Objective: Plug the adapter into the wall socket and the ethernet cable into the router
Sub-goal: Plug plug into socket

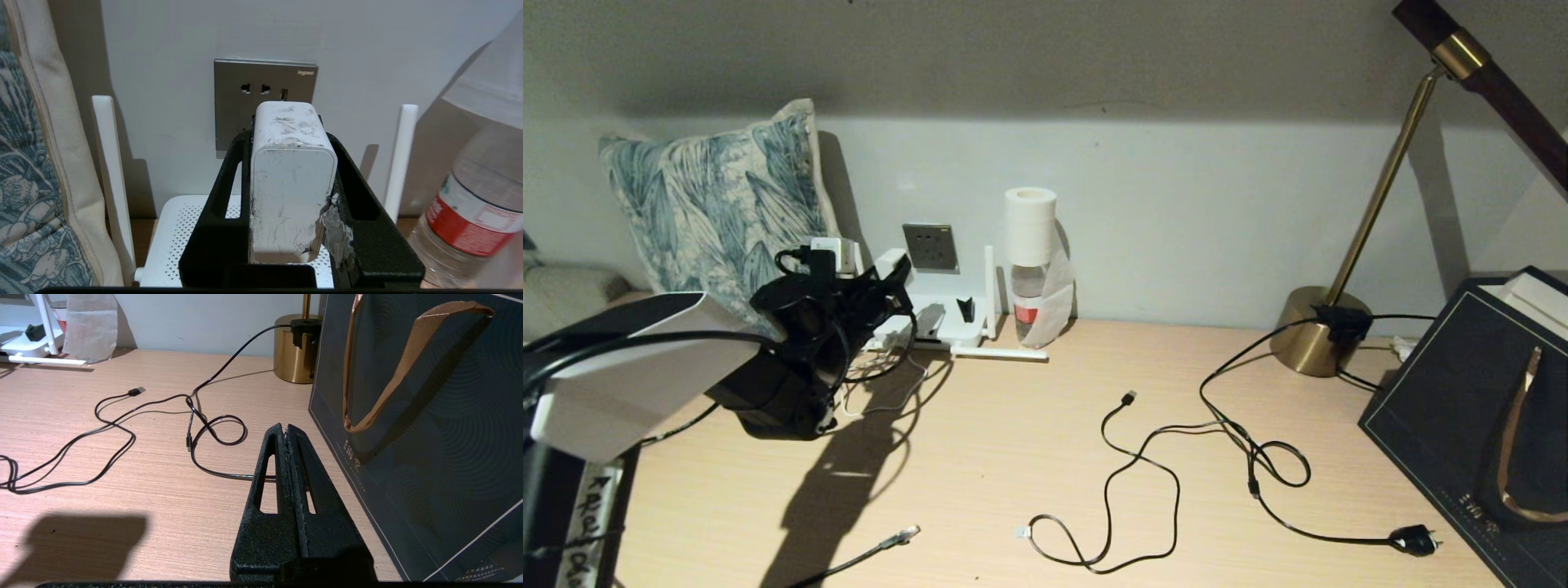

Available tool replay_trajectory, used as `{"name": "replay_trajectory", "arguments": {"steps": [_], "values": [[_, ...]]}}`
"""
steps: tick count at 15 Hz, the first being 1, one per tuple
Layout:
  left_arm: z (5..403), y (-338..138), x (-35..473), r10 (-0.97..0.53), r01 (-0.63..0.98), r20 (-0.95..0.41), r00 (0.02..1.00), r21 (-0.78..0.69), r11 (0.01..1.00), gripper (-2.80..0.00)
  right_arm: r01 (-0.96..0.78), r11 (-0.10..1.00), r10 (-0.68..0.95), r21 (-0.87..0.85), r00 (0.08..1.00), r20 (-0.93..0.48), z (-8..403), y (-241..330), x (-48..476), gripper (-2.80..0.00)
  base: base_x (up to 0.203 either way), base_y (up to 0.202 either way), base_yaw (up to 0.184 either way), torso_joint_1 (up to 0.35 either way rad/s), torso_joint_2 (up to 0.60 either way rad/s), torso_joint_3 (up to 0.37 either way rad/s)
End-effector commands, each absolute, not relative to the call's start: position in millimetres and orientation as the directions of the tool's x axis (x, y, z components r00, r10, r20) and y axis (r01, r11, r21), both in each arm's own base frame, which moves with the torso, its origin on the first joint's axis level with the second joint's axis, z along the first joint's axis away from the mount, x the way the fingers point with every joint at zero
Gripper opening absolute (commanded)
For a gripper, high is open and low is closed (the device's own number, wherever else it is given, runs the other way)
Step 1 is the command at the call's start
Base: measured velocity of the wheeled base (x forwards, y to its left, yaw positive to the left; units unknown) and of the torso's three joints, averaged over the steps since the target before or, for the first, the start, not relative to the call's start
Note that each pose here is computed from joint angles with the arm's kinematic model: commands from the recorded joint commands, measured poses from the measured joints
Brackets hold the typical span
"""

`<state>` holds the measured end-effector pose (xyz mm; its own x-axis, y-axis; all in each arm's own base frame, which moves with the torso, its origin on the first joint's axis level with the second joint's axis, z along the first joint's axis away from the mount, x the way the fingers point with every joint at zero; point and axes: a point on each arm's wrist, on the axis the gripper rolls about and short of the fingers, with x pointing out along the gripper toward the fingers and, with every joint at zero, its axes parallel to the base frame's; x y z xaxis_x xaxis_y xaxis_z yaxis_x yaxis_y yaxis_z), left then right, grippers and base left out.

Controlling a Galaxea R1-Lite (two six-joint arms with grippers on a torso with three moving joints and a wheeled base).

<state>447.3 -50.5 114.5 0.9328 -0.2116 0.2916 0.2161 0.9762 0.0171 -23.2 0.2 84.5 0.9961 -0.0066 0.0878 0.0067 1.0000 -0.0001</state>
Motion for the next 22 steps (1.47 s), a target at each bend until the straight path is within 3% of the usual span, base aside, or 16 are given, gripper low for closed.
{"name": "replay_trajectory", "arguments": {"steps": [1,10,22], "values": [[101.6,-52.2,456.3,-0.199,0.204,0.292,0.935,0.012,0.979,-2.80,0.006,1.000,-0.006,0.000,0.999,0.052,74.8,0.2,-20.3,-2.80,0.000,0.000,0.000,0.000,0.00,0.000],[86.6,-51.9,482.4,-0.184,0.195,0.310,0.933,-0.005,0.981,-2.80,0.006,1.000,-0.006,0.000,0.999,0.052,74.8,0.2,-20.3,-2.80,0.000,0.000,0.000,0.000,0.00,0.000],[98.0,-55.3,510.7,-0.179,0.193,0.339,0.924,-0.009,0.981,-2.80,0.006,1.000,-0.006,0.000,0.999,0.052,74.8,0.2,-20.3,-2.80,0.000,0.000,0.000,0.000,0.00,0.000]]}}
